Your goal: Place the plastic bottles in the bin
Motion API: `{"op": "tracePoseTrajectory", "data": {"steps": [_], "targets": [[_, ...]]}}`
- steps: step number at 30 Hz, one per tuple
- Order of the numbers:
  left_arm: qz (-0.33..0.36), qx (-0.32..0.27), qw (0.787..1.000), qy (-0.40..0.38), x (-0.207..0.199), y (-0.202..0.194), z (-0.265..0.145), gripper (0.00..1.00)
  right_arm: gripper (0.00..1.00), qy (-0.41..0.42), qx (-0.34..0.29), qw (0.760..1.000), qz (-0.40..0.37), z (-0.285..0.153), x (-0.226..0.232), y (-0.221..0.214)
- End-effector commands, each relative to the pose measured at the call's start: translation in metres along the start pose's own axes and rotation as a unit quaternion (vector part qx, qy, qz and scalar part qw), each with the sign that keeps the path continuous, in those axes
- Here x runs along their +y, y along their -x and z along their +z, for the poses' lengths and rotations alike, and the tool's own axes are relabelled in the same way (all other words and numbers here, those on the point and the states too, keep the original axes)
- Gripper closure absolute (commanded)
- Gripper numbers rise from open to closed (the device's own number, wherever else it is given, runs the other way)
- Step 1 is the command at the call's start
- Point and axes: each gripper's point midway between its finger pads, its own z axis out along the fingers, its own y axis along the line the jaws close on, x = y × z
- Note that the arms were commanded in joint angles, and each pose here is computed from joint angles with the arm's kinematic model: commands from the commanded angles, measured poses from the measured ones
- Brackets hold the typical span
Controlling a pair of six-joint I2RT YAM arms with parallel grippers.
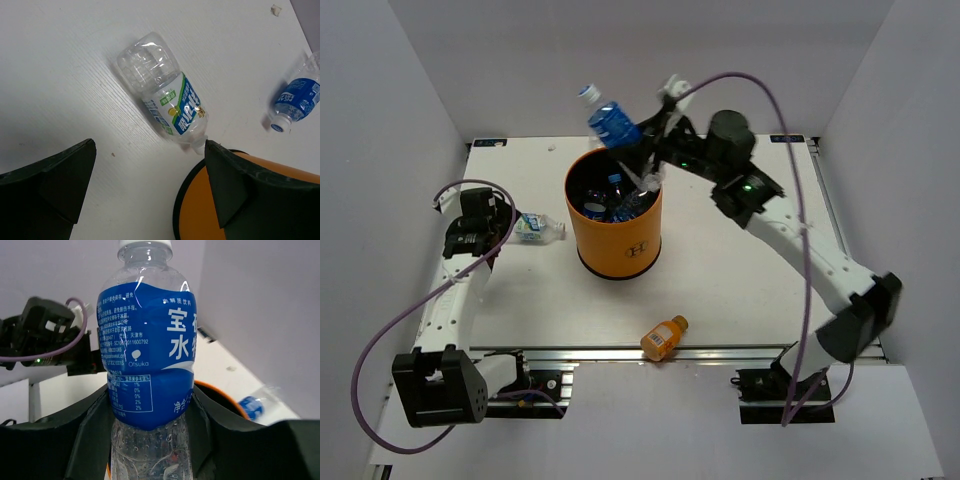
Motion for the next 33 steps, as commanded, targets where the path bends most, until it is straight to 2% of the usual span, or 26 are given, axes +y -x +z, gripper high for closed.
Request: {"op": "tracePoseTrajectory", "data": {"steps": [1, 3, 4, 6, 13, 17, 19, 20, 22, 23, 24, 25, 27, 28, 30, 33], "targets": [[-0.019, 0.004, 1.000, -0.004, -0.005, 0.002, 0.004, 0.02, 0.44, 0.031, 0.043, 0.998, 0.020, 0.039, 0.013, -0.042], [-0.025, 0.007, 1.000, 0.001, -0.001, 0.000, 0.006, 0.02, 0.37, 0.034, 0.069, 0.997, 0.031, 0.053, 0.018, -0.065], [-0.028, 0.010, 1.000, 0.000, -0.001, -0.003, 0.006, 0.02, 0.29, 0.034, 0.068, 0.997, 0.028, 0.057, 0.018, -0.065], [-0.038, 0.007, 0.999, 0.006, 0.004, -0.006, 0.008, 0.02, 0.23, 0.027, 0.080, 0.996, 0.028, 0.064, 0.015, -0.079], [-0.067, 0.009, 0.998, 0.009, 0.006, -0.012, 0.016, 0.02, 0.12, -0.018, 0.064, 0.998, 0.019, 0.059, 0.002, -0.058], [-0.074, 0.020, 0.997, 0.008, 0.002, -0.018, 0.026, 0.02, 0.11, -0.063, 0.043, 0.997, 0.003, 0.035, -0.005, -0.039], [-0.079, 0.028, 0.996, 0.014, 0.002, -0.023, 0.035, 0.02, 0.11, -0.087, 0.055, 0.995, 0.001, 0.022, -0.011, -0.050], [-0.083, 0.028, 0.996, 0.011, -0.001, -0.023, 0.038, 0.02, 0.11, -0.092, 0.040, 0.995, -0.004, 0.009, -0.007, -0.036], [-0.089, 0.038, 0.995, 0.018, -0.002, -0.029, 0.047, 0.02, 0.11, -0.117, 0.053, 0.992, -0.003, -0.009, -0.011, -0.054], [-0.092, 0.040, 0.995, 0.017, -0.003, -0.030, 0.051, 0.02, 0.10, -0.127, 0.033, 0.991, -0.008, -0.026, -0.008, -0.037], [-0.095, 0.045, 0.994, 0.017, -0.005, -0.033, 0.054, 0.02, 0.11, -0.159, 0.044, 0.986, -0.007, -0.038, -0.017, -0.056], [-0.103, 0.053, 0.993, 0.025, -0.004, -0.038, 0.061, 0.02, 0.11, -0.173, 0.040, 0.984, -0.008, -0.048, -0.018, -0.056], [-0.116, 0.046, 0.992, 0.021, -0.010, -0.034, 0.070, 0.02, 0.11, -0.194, 0.008, 0.981, -0.017, -0.072, -0.018, -0.041], [-0.122, 0.042, 0.991, 0.024, -0.012, -0.034, 0.078, 0.02, 0.11, -0.213, 0.022, 0.977, -0.016, -0.082, -0.023, -0.059], [-0.128, 0.035, 0.991, 0.022, -0.021, -0.025, 0.086, 0.02, 0.11, -0.224, 0.018, 0.974, -0.018, -0.094, -0.023, -0.057], [-0.123, 0.047, 0.991, 0.027, -0.030, -0.026, 0.102, 0.02, 0.11, -0.238, 0.050, 0.970, -0.012, -0.105, -0.025, -0.071]]}}
